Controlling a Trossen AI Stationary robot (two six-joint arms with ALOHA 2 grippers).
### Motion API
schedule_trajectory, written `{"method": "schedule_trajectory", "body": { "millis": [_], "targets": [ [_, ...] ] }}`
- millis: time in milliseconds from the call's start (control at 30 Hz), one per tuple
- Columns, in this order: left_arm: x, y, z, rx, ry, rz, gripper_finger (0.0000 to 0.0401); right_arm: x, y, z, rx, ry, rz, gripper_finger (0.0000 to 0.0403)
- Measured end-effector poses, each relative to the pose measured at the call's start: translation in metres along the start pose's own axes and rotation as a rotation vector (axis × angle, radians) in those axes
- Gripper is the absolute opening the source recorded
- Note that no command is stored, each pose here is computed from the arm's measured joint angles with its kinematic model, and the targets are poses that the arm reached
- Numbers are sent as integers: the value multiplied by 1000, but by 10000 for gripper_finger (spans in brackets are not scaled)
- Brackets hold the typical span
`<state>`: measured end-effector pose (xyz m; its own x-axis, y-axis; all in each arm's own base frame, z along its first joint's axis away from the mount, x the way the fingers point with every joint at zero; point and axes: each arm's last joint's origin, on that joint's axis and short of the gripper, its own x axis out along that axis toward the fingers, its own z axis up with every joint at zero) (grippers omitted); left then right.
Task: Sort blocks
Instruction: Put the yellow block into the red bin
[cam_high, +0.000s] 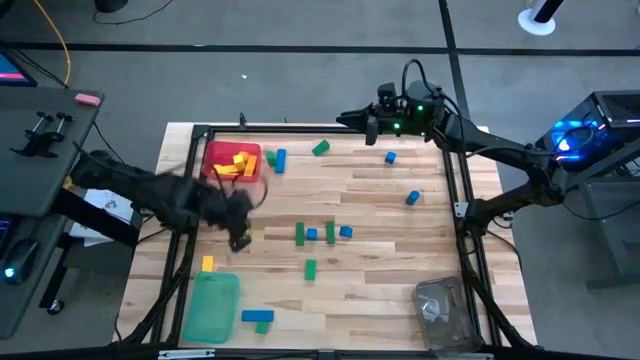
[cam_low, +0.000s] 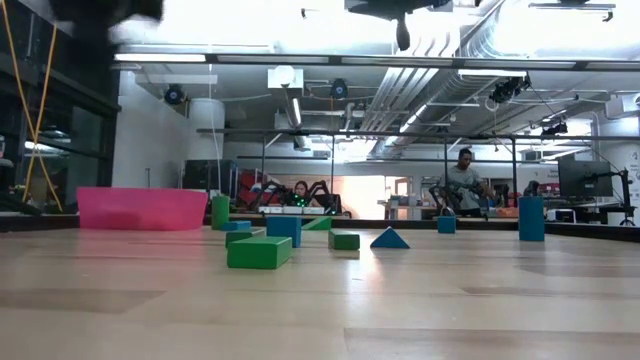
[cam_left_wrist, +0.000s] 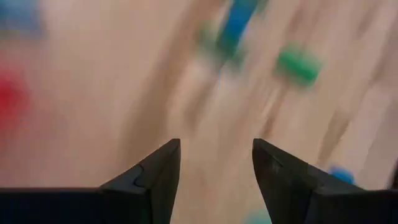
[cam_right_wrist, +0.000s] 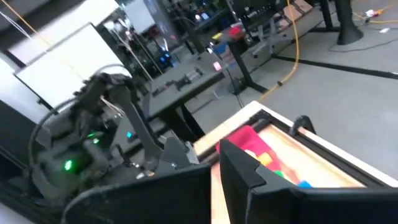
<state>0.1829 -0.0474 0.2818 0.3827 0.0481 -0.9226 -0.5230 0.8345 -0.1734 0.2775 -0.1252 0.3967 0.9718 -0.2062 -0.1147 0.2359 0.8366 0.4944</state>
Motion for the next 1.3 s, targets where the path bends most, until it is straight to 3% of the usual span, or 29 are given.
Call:
{"method": "schedule_trajectory", "body": {
  "millis": [100,233,333,467,533,700,867,1133,1300],
  "targets": [
    [16,-1,-26,-385,233,41,186,0,-2,-3,-21,31,-18,0],
    [29,-3,-42,-550,461,63,185,0,-4,-7,-50,71,-36,0],
    [37,-7,-52,-555,538,103,158,-1,-5,-9,-60,94,-46,0],
    [52,-6,-70,-480,638,190,41,-1,-6,-11,-64,114,-56,0],
    [61,-2,-76,-465,658,221,14,-1,-6,-11,-64,116,-57,0],
    [82,13,-86,-482,708,261,2,-1,-6,-11,-71,117,-56,0],
    [98,18,-85,-527,679,176,0,-1,-5,-12,-64,118,-54,0],
    [102,22,-88,-561,688,187,0,-1,-5,-12,-52,119,-55,0],
    [102,26,-96,-543,707,269,0,-1,-5,-12,-52,120,-56,0]
  ]
}}
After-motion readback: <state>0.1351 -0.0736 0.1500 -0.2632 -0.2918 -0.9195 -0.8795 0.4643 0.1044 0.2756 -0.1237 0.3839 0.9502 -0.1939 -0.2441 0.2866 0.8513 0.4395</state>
